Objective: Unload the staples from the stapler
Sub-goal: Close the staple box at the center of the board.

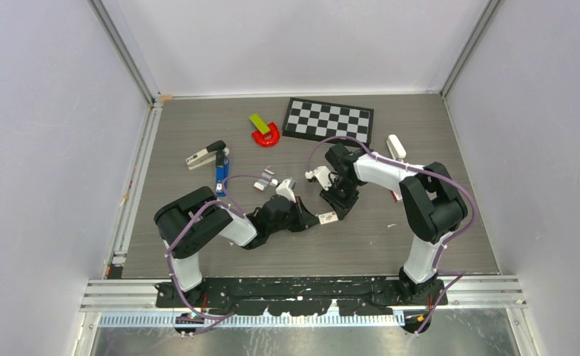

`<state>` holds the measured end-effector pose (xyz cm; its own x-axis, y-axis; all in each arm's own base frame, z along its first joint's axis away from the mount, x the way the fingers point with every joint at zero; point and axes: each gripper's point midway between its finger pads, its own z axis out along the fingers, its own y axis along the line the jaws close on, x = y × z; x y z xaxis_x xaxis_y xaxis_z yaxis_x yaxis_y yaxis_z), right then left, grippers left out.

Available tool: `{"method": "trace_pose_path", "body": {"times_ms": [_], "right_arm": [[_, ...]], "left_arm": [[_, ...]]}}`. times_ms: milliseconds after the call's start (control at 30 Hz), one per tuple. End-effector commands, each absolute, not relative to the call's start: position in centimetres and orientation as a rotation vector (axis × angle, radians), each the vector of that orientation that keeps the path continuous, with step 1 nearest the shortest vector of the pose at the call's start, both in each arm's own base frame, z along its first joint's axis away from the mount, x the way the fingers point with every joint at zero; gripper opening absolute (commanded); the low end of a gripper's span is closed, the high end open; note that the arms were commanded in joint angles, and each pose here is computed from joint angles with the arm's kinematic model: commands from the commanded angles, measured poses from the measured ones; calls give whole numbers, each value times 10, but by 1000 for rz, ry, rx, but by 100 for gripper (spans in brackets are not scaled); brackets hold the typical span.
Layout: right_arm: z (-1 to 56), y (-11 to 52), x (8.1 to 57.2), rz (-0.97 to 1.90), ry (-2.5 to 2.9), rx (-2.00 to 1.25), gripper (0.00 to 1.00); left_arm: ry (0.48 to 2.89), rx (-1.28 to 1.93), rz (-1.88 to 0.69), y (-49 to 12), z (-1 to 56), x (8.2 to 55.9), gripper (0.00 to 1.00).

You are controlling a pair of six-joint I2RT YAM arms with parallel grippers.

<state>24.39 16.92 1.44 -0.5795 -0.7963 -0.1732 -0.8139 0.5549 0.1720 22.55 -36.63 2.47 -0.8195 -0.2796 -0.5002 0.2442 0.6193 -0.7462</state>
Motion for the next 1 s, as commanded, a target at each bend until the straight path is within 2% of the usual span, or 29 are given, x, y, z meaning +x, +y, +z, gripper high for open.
{"method": "trace_pose_path", "body": {"times_ms": [0,467,667,967], "right_arm": [[11,176,253,362,2683,-1393,29],[12,183,244,442,2679,-1427,30],[14,169,264,276,2680,-1363,30],[45,149,279,309,2629,-1254,31]], "left_arm": [[2225,-10,-1178,-373,30,227,0],[2226,4,-1192,-379,30,228,0],[2227,-2,-1179,-375,30,227,0],[2197,33,-1122,-349,48,223,8]]}}
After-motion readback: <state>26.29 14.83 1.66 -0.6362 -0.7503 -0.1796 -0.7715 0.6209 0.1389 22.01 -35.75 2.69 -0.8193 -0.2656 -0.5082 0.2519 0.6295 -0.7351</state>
